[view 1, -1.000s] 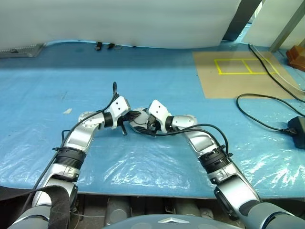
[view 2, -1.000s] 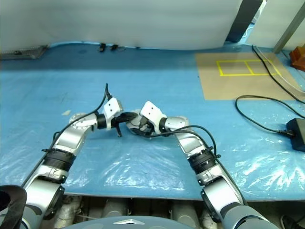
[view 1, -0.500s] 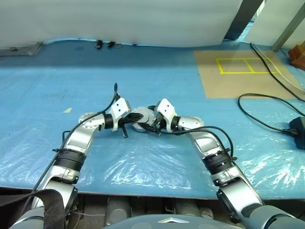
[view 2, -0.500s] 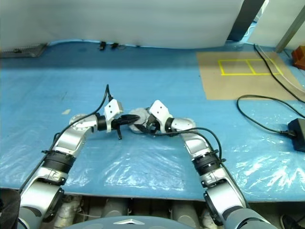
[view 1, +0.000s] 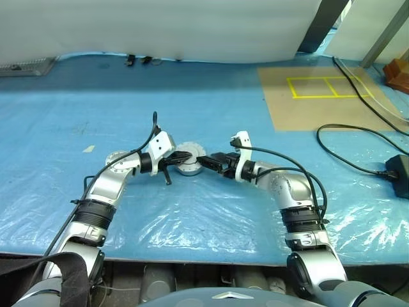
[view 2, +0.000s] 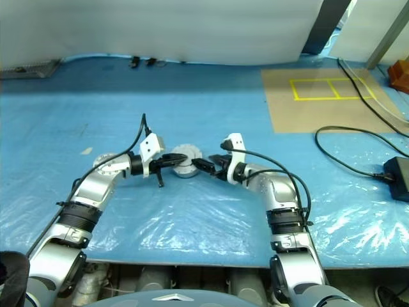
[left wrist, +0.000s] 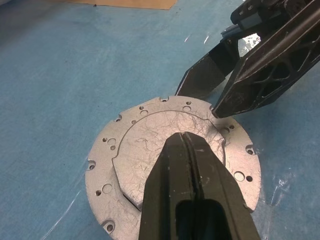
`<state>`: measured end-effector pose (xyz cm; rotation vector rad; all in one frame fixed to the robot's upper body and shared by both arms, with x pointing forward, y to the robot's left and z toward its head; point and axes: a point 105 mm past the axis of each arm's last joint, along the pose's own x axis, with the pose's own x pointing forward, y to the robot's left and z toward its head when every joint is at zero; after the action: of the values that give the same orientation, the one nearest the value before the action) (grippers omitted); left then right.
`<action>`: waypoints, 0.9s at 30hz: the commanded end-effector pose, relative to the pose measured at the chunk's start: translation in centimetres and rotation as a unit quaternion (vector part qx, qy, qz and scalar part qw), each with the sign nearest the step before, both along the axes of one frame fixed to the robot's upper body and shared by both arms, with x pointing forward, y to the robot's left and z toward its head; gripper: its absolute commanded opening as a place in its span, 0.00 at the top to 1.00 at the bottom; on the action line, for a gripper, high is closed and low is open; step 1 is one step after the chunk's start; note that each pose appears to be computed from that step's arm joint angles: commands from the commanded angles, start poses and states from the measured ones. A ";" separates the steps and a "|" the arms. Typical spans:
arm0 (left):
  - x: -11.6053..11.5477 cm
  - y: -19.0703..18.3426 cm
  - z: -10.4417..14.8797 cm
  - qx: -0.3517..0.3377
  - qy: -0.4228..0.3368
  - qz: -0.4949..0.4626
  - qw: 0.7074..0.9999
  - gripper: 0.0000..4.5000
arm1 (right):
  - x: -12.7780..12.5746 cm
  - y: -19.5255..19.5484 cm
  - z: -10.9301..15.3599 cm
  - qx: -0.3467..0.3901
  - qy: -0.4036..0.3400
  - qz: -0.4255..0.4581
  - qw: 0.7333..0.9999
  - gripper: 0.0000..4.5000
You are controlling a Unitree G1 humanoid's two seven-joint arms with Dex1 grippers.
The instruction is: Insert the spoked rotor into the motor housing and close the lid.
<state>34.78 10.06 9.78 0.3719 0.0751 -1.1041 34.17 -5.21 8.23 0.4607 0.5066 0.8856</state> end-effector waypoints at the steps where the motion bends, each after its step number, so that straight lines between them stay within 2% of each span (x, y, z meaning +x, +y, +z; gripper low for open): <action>1: -0.1 0.3 -1.2 0.016 0.016 0.006 1.000 1.00 | -0.3 0.9 1.5 0.053 0.046 0.004 0.998 0.01; 10: 0.4 0.3 -1.0 0.013 0.003 0.015 1.000 1.00 | -0.8 4.1 1.7 0.117 0.162 0.010 0.980 0.01; 13: 0.5 0.3 -0.9 0.012 0.001 0.015 1.000 1.00 | -1.4 5.5 2.7 0.169 0.200 0.030 0.965 0.01; 19: 0.7 0.3 -0.8 0.011 -0.003 0.018 1.000 1.00 | -1.1 6.3 3.0 0.181 0.213 0.026 0.960 0.01; 22: 0.8 0.4 -0.7 0.007 -0.006 0.023 1.000 1.00 | -0.6 5.7 3.3 0.205 0.220 0.015 0.954 0.14; 27: 1.1 0.9 -0.7 0.007 -0.010 0.037 0.999 1.00 | -0.4 5.1 2.3 0.196 0.229 -0.005 0.954 0.51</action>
<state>35.92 10.45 10.44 0.3764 0.0191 -1.0372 33.52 -2.14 7.77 1.0063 0.8246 0.7708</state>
